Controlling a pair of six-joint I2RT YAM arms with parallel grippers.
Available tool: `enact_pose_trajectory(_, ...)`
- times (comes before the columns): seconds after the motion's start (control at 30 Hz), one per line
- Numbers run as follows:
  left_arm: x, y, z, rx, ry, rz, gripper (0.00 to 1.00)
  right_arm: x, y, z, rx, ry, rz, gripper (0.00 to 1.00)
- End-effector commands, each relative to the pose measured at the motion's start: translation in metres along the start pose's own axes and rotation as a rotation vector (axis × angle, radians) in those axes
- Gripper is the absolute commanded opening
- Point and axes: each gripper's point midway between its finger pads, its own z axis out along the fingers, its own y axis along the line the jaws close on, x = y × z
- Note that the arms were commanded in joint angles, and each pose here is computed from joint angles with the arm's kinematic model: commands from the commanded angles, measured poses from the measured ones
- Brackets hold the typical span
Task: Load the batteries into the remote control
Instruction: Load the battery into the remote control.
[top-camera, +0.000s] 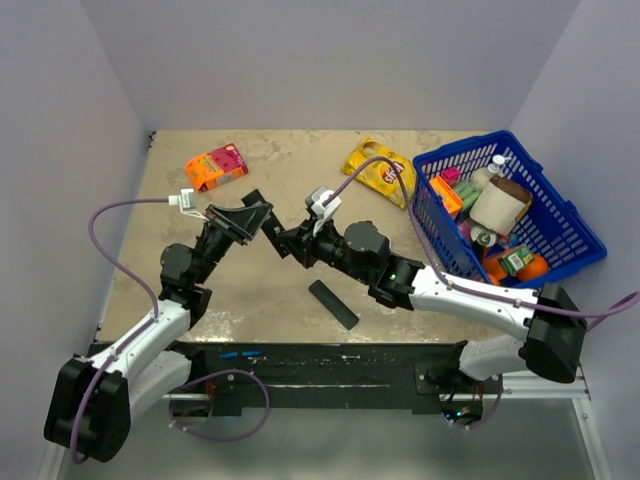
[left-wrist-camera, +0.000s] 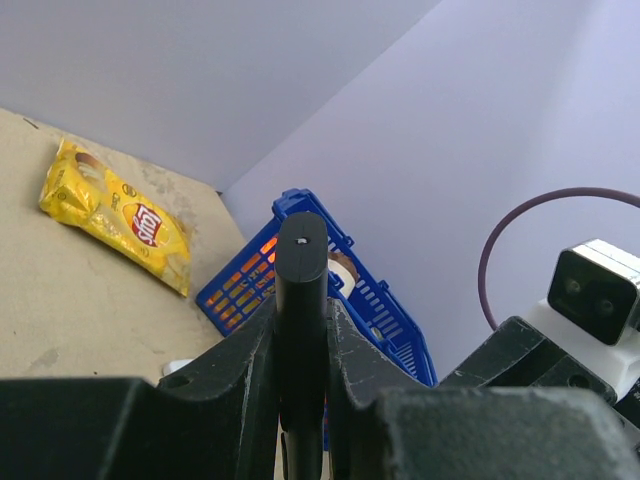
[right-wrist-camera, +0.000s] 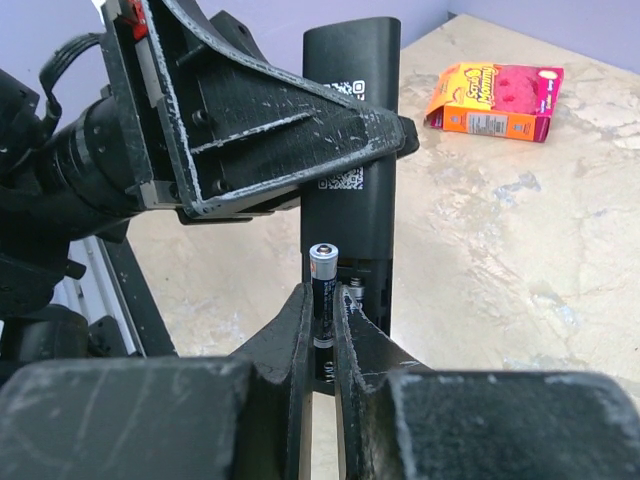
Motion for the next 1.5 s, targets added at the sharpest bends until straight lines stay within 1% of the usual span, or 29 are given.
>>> enact_pose_trajectory(0.0, -0.017, -0.026, 0.001, 0.086, -0.055, 0.023, 0.00, -0.020, 0.001, 0.002, 0.005, -0.069, 0.020, 0.00)
enact_pose_trajectory(0.33, -0.021, -0.033, 0.000, 0.100, -0.065, 0.014, 0.00, -0.003, -0.010, 0.000, 0.048, -0.047, 0.004, 0.00)
enact_pose_trajectory(0.47, -0.022, -0.033, -0.001, 0.093, -0.072, -0.006, 0.00, 0.002, -0.009, 0.001, 0.037, -0.026, -0.014, 0.00)
enact_pose_trajectory(1.0, -0.015, -0.006, -0.003, 0.015, -0.101, -0.108, 0.00, 0.045, -0.015, 0.014, 0.048, 0.105, -0.044, 0.00)
enact_pose_trajectory(1.23, -0.006, 0.012, -0.005, 0.000, -0.111, -0.169, 0.00, 0.069, -0.034, 0.016, 0.137, 0.153, -0.042, 0.00)
enact_pose_trajectory(1.3, -0.006, 0.008, -0.004, 0.022, -0.111, -0.172, 0.00, 0.074, -0.038, 0.016, 0.159, 0.168, -0.040, 0.00)
enact_pose_trajectory(1.47, 0.001, 0.007, 0.000, 0.034, -0.086, -0.174, 0.00, 0.076, -0.041, 0.019, 0.174, 0.155, -0.037, 0.01)
